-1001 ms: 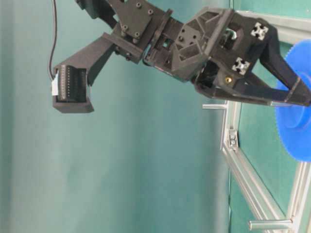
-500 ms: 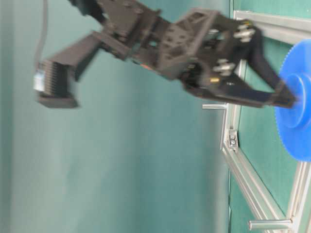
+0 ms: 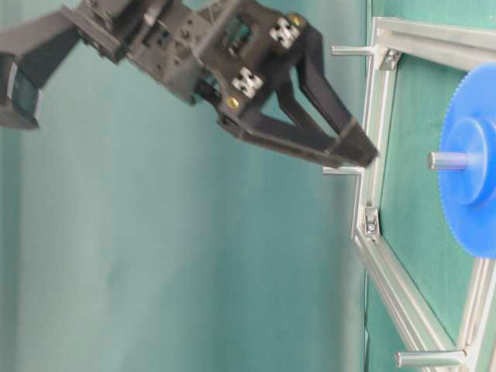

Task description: Find the location of the shaft and insert the gear.

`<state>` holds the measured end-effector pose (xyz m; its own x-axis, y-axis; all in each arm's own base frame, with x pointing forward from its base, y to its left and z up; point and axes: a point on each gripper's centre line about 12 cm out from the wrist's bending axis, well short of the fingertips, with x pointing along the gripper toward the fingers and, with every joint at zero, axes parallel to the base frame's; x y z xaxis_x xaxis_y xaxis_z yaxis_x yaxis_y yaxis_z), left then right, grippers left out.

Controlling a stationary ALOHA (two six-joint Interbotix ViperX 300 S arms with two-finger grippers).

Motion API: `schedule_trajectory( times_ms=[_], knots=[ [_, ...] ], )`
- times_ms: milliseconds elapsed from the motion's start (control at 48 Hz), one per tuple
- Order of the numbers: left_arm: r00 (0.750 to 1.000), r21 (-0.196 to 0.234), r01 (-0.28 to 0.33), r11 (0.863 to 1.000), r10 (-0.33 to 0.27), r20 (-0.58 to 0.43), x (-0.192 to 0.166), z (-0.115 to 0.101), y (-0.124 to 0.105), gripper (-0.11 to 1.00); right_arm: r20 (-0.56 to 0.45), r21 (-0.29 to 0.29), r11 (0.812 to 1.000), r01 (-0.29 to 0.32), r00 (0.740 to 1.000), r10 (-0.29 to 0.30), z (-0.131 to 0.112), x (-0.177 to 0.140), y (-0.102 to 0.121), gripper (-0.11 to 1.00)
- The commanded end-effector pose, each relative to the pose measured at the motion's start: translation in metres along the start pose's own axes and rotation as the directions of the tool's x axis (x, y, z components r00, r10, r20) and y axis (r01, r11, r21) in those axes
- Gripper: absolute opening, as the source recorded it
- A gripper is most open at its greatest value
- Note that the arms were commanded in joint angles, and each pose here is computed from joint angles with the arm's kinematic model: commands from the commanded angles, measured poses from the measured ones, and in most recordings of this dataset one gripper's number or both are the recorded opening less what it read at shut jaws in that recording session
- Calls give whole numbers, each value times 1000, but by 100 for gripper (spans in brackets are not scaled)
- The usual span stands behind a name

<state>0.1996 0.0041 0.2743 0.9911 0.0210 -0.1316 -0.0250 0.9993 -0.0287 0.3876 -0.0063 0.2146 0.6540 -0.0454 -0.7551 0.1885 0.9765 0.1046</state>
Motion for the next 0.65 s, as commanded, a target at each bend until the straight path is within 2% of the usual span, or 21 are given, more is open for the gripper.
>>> schedule_trajectory(
  times_ms=[0, 313, 626],
  knots=[
    [1000, -2, -3, 1000, 3, 20, 1, 8, 0, 4, 43, -1, 1000, -11, 999, 11, 7, -14, 2, 89],
    [1000, -2, -2, 1000, 3, 22, 1, 9, 0, 4, 45, -1, 1000, -11, 999, 11, -3, -26, -1, 88],
    [1000, -2, -3, 1000, 3, 22, 1, 9, 0, 4, 52, 0, 1000, -13, 999, 13, -28, -49, -7, 88]
  ],
)
